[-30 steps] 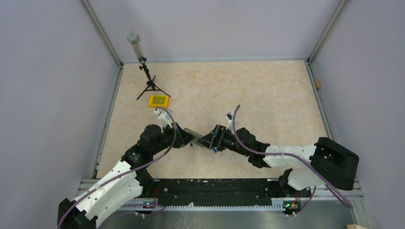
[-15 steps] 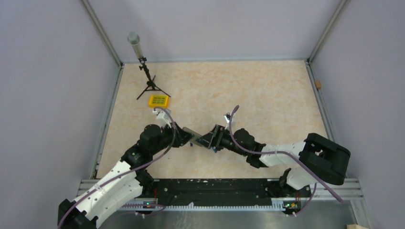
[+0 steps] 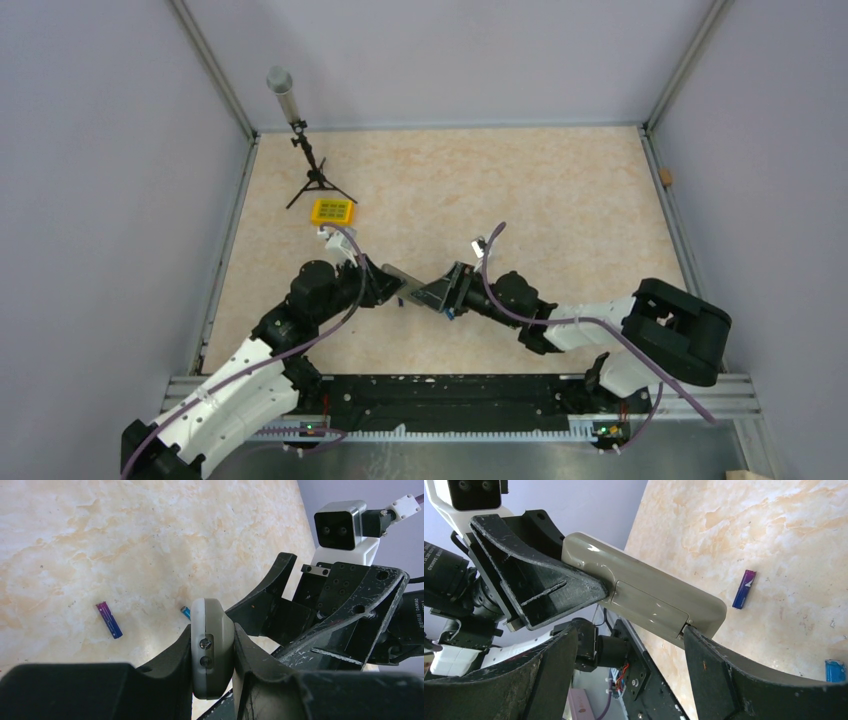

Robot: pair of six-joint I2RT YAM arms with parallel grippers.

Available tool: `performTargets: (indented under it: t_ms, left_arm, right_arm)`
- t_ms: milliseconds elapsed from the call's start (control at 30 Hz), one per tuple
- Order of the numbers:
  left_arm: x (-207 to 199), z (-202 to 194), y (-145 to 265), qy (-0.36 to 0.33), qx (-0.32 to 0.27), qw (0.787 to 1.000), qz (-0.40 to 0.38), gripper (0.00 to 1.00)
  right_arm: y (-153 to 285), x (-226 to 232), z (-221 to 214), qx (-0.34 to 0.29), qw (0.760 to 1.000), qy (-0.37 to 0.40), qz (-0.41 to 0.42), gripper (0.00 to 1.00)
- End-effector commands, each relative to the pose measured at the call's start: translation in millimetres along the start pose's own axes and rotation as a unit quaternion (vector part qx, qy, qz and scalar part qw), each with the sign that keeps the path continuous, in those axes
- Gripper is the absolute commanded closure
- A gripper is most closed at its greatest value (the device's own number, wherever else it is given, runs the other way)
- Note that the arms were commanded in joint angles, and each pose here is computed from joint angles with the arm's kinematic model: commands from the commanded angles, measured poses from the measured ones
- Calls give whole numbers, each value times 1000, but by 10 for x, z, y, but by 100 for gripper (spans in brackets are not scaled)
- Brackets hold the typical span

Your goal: Load the batteries into the remote control

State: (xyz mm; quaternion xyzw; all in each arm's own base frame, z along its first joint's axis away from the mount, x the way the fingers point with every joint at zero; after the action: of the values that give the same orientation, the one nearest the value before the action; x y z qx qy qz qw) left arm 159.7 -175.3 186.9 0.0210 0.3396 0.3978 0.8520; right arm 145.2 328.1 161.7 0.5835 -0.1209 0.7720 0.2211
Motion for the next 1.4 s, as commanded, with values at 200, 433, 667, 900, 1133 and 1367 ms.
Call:
performTargets:
  t_ms: [200, 433, 667, 900, 1133, 1367]
  left_arm:
    - [-566, 208, 77, 26, -6, 987, -157, 100]
    - [-490, 177, 7, 19, 5, 991, -130, 100]
    - [-426, 163, -52, 3, 10, 995, -102, 100]
    - [-377, 175, -28, -12, 6, 997, -81, 100]
    - [-364, 206, 22, -19, -6, 997, -73, 100]
    - [-375, 223, 40, -18, -13, 997, -76, 100]
  right_arm:
    - [130, 884, -1, 25, 978, -9, 208, 25]
    - [185, 977, 29, 21, 975, 2, 223, 25]
    - [187, 995, 34, 20, 975, 8, 223, 25]
    - [167, 905, 65, 11, 984, 29, 177, 25]
    - [248, 507, 167, -23, 995, 101, 8, 25]
    - [558, 161, 292, -67, 985, 129, -93, 25]
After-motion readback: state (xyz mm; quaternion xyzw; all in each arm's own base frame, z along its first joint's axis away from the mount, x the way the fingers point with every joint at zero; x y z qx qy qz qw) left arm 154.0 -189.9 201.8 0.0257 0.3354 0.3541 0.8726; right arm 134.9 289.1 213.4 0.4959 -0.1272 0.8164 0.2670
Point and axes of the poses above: each gripper's point midway between its finger pads, its own y axis back along the fingers, its own x axis along the line the jaws close on, z = x × y, the point moved 5 cm from there along y, back along the fingers, and after that the axes turned 11 degrees about -y, right-handed, at the moved point
